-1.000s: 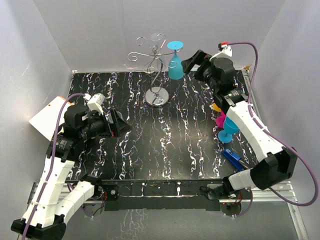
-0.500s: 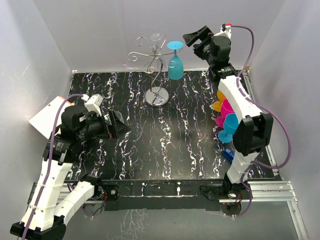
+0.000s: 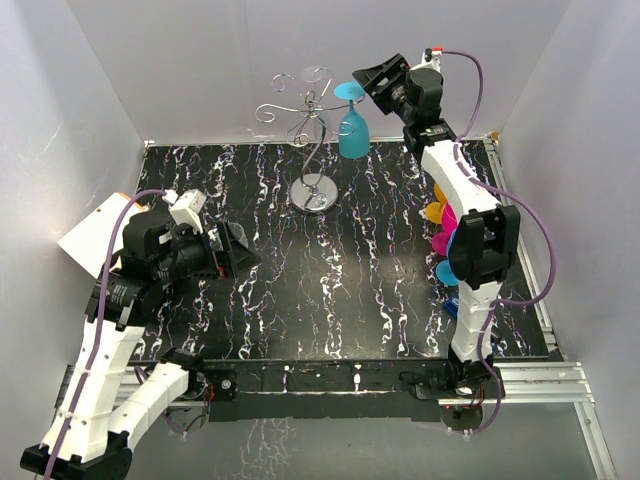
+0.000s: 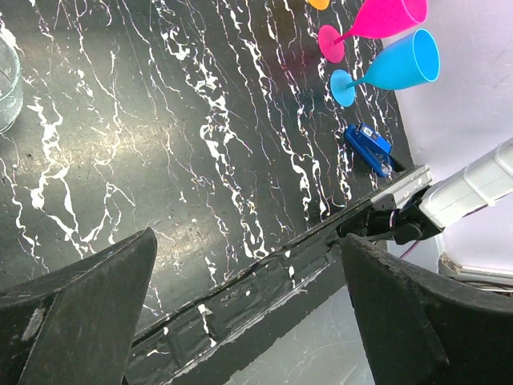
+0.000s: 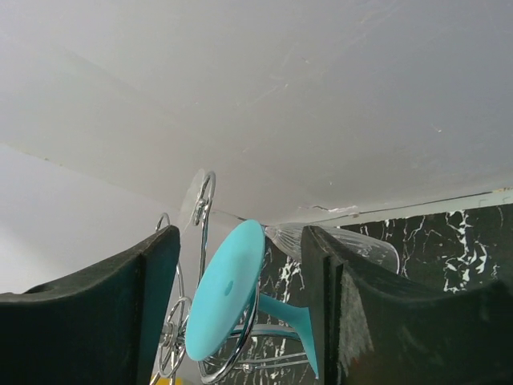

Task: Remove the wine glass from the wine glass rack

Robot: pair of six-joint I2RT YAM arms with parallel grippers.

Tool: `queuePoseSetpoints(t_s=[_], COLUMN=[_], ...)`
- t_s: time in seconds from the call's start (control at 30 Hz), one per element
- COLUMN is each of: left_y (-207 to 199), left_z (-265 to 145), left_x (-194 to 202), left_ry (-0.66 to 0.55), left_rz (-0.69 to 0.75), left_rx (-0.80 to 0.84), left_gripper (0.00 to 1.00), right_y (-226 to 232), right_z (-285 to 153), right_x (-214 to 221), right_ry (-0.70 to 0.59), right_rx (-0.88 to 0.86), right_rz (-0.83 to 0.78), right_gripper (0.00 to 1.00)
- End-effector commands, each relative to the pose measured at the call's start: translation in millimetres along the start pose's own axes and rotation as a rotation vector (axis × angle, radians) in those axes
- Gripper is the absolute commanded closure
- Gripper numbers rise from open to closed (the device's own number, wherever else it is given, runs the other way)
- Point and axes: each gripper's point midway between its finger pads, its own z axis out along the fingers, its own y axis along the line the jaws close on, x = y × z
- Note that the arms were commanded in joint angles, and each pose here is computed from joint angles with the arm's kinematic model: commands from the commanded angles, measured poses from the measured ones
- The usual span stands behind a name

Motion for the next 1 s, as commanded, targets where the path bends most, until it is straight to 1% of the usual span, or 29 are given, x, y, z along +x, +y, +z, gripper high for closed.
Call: queuePoseSetpoints(t_s=[0.0, 0.13, 0.47, 0.97], left_y=[-9, -9, -8, -9], left_z=[-9, -8, -9, -7], left_x=[-4, -3, -1, 0], left_ry=[-0.017, -0.013, -0.010, -0.002], left_rz=[0.005, 0.003, 0.005, -0.003], left_rx=[0.019, 0.021, 0.019, 0.028], left_gripper=[0.01, 0.01, 0.01, 0.01], right_y=[33, 30, 29, 37], right_z=[1, 5, 11, 9], right_x=[-25, -18, -15, -25], right_ry=[-0.052, -0.033, -0.018, -0.038], right_rx=[-0.111, -0.125, -0.149, -0.160], right_rz=[0.027, 0.065, 0.114, 0.102], right_gripper=[0.44, 0.54, 0.70, 0.85])
